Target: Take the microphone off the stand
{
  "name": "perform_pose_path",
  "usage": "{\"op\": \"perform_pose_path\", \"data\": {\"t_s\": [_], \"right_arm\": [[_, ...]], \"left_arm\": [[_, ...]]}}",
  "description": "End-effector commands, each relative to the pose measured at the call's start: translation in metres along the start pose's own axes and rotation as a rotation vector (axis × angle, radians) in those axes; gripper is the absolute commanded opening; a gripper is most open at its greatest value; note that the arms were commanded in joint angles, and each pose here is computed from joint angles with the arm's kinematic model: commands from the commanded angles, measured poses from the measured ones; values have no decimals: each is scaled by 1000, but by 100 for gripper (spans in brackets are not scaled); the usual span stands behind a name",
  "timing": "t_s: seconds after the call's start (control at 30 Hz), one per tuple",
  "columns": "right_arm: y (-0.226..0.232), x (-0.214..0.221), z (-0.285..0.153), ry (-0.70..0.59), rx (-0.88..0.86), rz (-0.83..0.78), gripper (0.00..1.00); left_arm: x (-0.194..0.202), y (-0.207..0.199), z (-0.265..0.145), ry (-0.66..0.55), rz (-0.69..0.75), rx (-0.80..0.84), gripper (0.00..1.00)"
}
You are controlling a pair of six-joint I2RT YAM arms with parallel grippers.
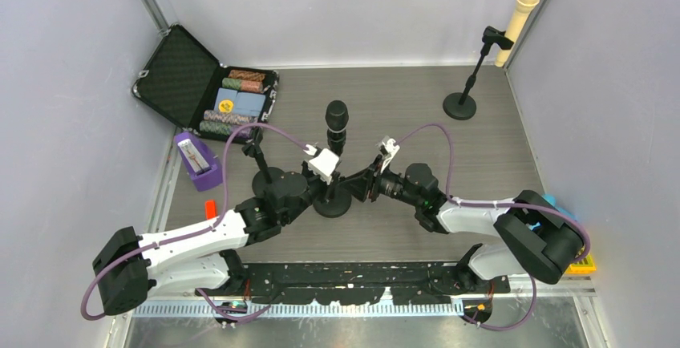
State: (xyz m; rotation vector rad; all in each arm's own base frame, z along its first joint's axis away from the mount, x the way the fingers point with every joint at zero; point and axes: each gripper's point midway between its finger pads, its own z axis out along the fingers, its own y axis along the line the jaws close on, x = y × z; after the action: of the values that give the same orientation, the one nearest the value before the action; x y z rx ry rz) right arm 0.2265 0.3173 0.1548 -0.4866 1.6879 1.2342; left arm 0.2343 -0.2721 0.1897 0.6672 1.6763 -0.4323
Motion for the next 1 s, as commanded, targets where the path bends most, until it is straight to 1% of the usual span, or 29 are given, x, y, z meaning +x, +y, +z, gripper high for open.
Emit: {"op": "perform_pose_path", "data": {"t_s": [0.0,0.13,0.3,0.43,0.57,0.67,0.73,0.83,0.97], "right_arm": [[0,-9,-2,11,-19,-149,42],[-2,-18,0,-2,-23,-222,37],[-1,-24,0,-26,-54,-290,37],[5,-31,0,-46,-94,-336,40],[10,-34,3,-10,-153,-353,40],[17,-37,6,34,-210,-356,39],[18,-34,7,71,-226,-357,38],[18,-26,8,124,-256,-344,34],[19,-15,6,179,-281,-310,33]], "left_arm": [[-5,-7,-3,-29,8,38,0],[-5,-8,-3,-29,8,43,0],[-5,-10,-3,-29,7,52,0],[-5,-10,-3,-35,7,55,0],[-6,-13,-3,-56,-3,69,0],[-5,-11,-5,-67,-12,61,0],[-8,-9,-7,-84,-17,56,0],[-9,-7,-8,-91,-16,51,0],[-8,-7,-10,-96,-21,51,0]]}}
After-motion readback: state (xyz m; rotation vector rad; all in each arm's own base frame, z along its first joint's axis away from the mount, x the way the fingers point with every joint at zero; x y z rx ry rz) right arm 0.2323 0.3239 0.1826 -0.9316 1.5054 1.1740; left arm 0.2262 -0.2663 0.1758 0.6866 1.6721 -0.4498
